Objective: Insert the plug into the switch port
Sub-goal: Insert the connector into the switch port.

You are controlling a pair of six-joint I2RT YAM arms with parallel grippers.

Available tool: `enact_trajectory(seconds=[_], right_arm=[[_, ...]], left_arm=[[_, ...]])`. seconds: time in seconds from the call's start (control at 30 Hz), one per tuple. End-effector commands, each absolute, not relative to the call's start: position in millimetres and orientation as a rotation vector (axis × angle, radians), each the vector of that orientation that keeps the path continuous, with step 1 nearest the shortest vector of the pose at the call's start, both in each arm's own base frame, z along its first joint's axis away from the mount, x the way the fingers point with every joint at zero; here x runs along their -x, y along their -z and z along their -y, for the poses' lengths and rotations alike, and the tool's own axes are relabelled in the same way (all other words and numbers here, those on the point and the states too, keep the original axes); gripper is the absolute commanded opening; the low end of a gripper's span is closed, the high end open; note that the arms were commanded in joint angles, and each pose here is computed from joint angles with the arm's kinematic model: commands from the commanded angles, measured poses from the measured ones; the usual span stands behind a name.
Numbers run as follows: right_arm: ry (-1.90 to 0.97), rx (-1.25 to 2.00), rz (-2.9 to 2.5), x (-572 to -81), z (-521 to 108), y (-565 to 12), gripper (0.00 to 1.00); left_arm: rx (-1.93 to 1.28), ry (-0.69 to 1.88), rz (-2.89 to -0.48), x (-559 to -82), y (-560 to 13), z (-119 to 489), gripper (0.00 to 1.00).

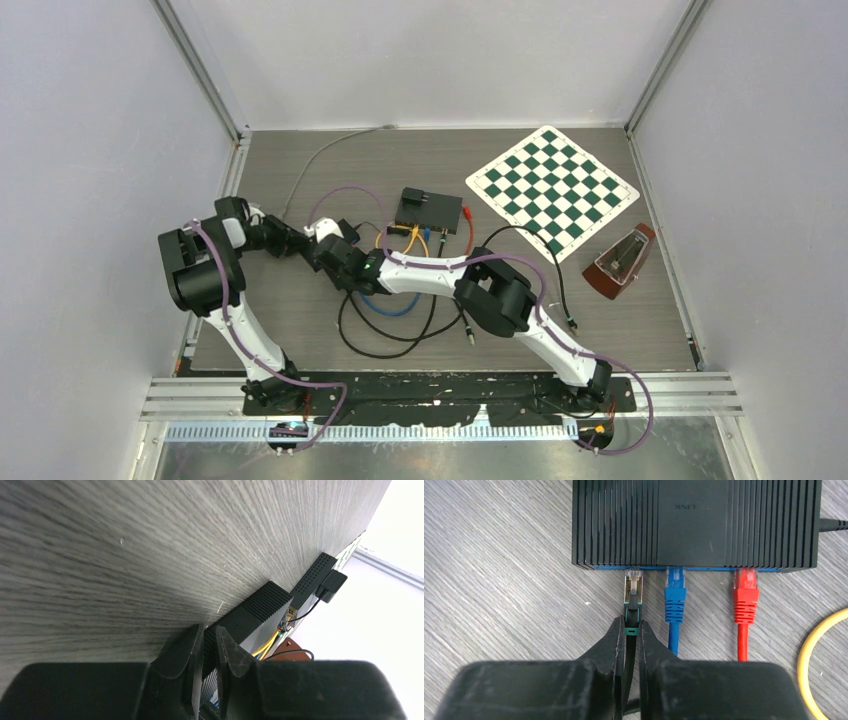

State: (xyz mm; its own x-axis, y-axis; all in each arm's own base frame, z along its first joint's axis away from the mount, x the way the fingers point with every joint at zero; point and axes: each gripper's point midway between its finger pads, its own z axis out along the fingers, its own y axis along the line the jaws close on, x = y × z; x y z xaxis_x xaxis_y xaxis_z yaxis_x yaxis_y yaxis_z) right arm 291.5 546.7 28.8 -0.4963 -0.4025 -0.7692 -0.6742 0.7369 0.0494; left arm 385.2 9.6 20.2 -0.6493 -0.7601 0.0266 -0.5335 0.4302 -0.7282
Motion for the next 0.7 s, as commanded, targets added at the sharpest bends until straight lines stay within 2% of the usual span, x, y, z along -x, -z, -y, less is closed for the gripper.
enact_trajectory(seconds=[0.0,0.47,0.67], right_arm=[[-0.563,0.716,-2.040,-293.9,-558.5,-88.5,0.05],[-0.628,0.758,-1.986,-284.4,-557.8,-102.5,0.05],[-0.596,0.775,-2.012,-288.8,-561.3,-88.8,0.05]], left_arm=[[1.070,1.050,-2.409,-372.8,-28.0,-0.9,0.17],[1.031,1.033,-2.451,-364.9,-23.2,10.5,0.16],[1.021,1.032,-2.460,-358.8,-22.4,14.0,0.16]])
